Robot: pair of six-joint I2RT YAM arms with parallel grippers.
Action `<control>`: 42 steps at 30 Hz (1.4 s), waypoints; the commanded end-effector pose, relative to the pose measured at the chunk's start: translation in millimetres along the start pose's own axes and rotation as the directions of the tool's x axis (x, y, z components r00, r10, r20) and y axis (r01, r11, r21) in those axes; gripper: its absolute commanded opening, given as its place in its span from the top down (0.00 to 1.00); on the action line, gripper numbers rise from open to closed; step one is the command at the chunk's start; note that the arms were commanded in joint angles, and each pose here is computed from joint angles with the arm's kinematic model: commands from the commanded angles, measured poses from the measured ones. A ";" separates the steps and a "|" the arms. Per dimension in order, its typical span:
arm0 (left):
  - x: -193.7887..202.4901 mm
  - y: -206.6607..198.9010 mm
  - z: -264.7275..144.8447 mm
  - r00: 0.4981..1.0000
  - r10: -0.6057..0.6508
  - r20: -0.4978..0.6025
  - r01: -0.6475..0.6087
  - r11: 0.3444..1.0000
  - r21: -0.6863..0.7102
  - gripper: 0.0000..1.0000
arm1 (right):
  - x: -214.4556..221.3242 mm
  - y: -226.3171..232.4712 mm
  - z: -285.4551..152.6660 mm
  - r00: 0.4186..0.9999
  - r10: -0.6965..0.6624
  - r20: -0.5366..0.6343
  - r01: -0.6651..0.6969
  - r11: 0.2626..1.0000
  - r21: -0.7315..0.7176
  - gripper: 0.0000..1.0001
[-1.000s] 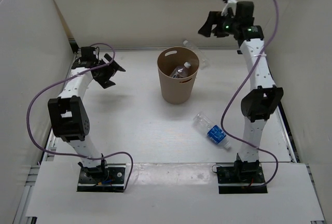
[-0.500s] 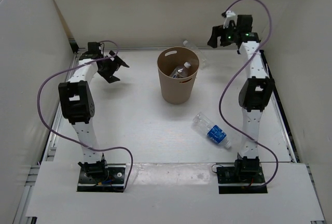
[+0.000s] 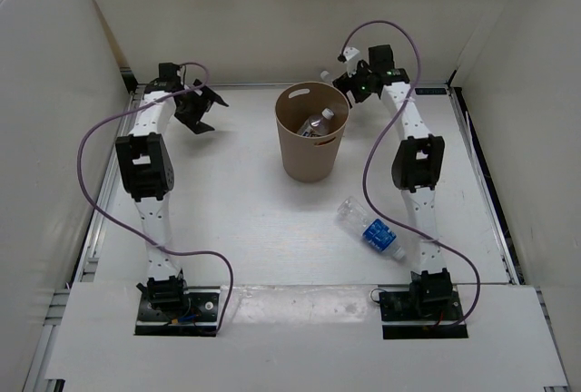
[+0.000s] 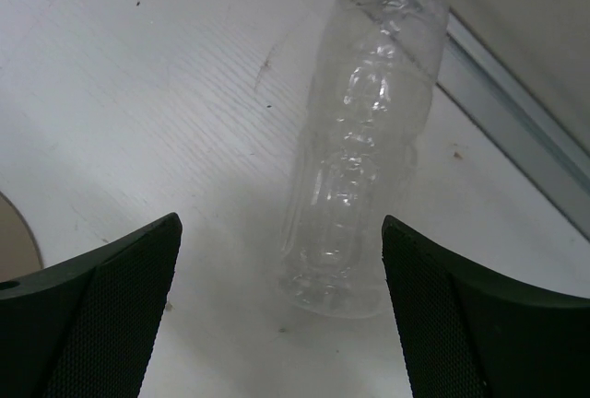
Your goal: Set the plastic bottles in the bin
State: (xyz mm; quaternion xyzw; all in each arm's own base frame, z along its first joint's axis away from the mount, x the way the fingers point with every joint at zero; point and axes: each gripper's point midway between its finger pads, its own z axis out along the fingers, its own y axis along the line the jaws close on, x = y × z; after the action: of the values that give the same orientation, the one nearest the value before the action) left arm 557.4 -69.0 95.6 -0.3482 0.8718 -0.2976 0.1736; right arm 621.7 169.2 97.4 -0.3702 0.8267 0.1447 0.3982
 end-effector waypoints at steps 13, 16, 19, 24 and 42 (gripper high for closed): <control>-7.0 -20.1 6.3 0.990 -0.128 -0.054 0.131 0.990 0.052 0.01 | 0.5 -11.4 4.2 0.995 -0.092 -0.026 0.093 0.994 0.047 0.10; -8.9 -19.9 15.3 0.986 -0.151 -0.070 0.156 0.986 0.065 0.01 | 6.9 -4.2 7.2 0.989 -0.133 -0.061 0.134 0.991 0.028 0.10; -11.3 -22.1 18.6 0.984 -0.156 -0.083 0.163 0.983 0.082 0.01 | 21.1 1.3 11.6 0.980 -0.158 -0.119 0.161 0.987 0.016 0.10; -19.4 -18.5 18.5 0.981 -0.179 -0.076 0.185 0.978 0.092 0.01 | 21.8 -0.8 13.1 0.979 -0.158 -0.125 0.163 0.986 0.028 0.10; -39.9 1.4 21.4 0.960 -0.273 -0.062 0.279 0.954 0.108 0.01 | 28.9 -3.9 20.2 0.966 -0.165 -0.199 0.189 0.976 0.110 0.10</control>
State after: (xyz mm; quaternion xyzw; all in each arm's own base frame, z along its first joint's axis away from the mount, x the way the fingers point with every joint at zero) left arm 592.7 -49.2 62.4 -0.4564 0.8049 -0.3609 0.1165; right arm 619.1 159.2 54.4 -0.4247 0.8376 0.0357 0.3416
